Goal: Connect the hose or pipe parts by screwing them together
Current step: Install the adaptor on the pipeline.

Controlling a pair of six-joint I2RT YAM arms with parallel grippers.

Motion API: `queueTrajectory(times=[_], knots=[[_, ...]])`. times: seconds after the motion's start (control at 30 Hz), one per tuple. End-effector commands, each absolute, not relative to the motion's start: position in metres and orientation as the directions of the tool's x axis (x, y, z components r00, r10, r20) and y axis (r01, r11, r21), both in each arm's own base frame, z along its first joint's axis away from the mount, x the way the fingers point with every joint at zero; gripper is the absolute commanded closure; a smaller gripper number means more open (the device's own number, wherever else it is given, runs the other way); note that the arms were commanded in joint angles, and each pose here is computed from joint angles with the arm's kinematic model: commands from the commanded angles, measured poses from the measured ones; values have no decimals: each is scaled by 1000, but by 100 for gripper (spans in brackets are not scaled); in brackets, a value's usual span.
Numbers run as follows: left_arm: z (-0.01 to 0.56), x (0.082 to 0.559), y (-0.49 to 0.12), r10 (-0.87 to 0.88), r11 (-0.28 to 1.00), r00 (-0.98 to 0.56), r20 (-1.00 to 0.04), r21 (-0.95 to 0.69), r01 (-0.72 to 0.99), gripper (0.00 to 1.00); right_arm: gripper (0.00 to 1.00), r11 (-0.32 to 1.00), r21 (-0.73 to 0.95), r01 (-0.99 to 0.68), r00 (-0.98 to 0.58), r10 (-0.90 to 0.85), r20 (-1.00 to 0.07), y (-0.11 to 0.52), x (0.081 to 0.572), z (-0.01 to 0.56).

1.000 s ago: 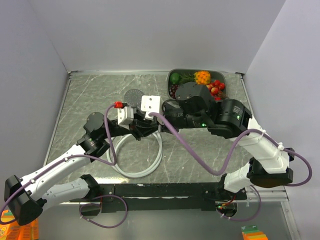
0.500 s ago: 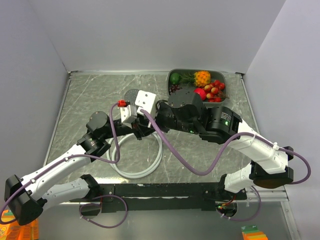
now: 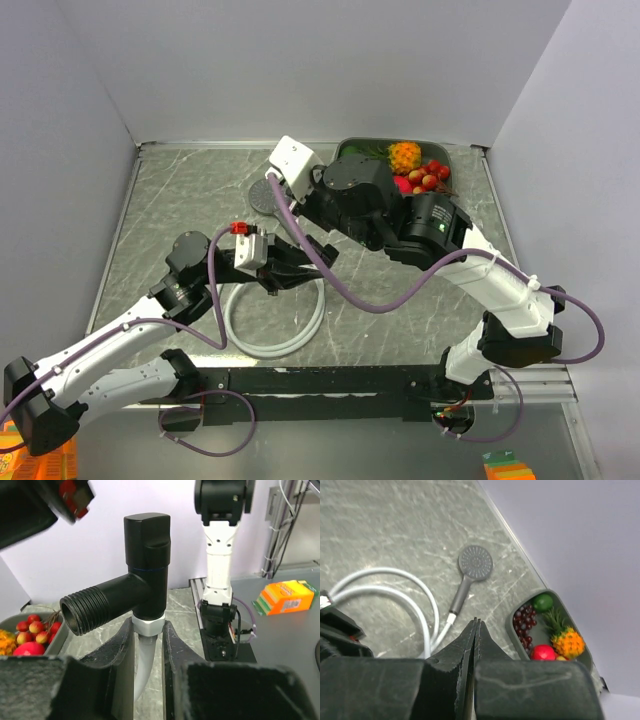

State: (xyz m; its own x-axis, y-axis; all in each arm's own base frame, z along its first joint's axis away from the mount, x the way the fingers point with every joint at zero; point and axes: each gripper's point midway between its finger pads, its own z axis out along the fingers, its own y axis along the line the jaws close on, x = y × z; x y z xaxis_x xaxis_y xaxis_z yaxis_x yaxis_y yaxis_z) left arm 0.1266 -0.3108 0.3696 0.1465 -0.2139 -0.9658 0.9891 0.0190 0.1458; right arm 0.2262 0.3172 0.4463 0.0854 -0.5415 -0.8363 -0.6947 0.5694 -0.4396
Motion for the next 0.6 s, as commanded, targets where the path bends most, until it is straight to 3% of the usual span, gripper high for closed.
queueTrajectory(times=[0.0, 0.13, 0.3, 0.57], knots=[[384, 109, -304, -248, -39, 236, -939, 253, 967, 99, 100, 602, -456, -656, 72, -552, -831, 298, 229, 450], [371, 101, -305, -208, -98, 206, -956, 230, 968, 99, 100, 564, -416, -713, 151, -455, -878, 287, 214, 476], [357, 97, -309, -167, -151, 155, -974, 181, 972, 99, 100, 377, -329, -866, 229, -285, -931, 296, 178, 490], [362, 100, -312, -187, -153, 167, -968, 196, 969, 99, 100, 164, -272, -948, 207, -332, -920, 309, 158, 443]])
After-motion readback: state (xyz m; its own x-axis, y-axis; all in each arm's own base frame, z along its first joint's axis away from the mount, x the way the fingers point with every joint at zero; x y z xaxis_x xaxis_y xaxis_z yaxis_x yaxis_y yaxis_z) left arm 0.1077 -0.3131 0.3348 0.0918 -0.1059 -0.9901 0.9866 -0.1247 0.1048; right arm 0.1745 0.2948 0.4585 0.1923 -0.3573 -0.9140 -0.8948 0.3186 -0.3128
